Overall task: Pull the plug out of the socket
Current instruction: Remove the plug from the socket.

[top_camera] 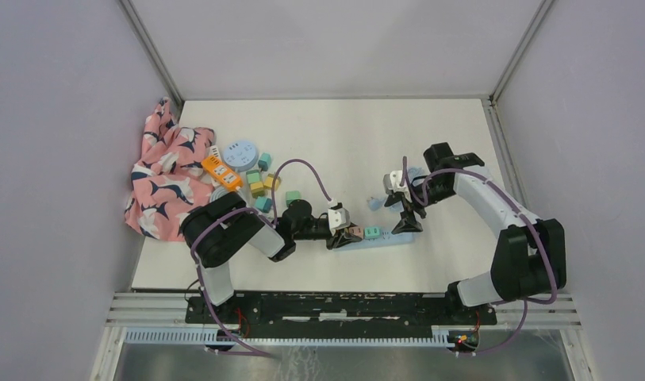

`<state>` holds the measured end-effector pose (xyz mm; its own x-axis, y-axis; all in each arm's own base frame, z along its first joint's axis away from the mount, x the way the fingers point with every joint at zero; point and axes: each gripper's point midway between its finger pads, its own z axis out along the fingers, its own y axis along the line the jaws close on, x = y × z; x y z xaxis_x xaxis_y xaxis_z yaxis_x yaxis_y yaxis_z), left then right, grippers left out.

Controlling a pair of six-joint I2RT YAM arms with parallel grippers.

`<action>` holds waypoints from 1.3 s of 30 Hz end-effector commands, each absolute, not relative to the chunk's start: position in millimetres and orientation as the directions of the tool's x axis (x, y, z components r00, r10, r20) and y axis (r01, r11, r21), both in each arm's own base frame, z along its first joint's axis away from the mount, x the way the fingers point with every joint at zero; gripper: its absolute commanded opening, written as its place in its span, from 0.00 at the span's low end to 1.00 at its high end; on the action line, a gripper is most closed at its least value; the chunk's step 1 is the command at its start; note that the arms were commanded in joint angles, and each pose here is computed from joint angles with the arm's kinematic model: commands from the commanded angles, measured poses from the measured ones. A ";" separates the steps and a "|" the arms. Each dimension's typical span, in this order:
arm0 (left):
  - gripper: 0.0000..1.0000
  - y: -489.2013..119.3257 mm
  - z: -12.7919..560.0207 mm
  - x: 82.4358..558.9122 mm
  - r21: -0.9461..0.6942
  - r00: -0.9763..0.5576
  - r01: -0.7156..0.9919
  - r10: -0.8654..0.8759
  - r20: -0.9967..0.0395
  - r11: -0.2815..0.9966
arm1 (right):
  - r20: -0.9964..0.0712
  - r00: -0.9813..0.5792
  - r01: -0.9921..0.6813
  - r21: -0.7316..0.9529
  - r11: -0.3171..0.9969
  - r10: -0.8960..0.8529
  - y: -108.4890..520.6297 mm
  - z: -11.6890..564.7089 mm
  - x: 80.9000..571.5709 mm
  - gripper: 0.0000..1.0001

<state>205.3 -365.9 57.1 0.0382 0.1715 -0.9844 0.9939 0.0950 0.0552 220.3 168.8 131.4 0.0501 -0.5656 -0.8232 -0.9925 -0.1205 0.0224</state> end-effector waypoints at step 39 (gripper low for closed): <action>0.03 -360.8 47.0 210.7 0.044 0.018 0.991 0.199 -0.980 0.123 | -0.697 0.303 -0.944 -0.124 -0.307 -0.650 213.0 80.0 207.7 0.62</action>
<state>205.2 -365.9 57.0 0.0380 0.1717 -0.9844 0.9940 0.0946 0.0549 206.3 209.6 81.5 0.3000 -0.6488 -0.6993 -0.9448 -0.3033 -0.1239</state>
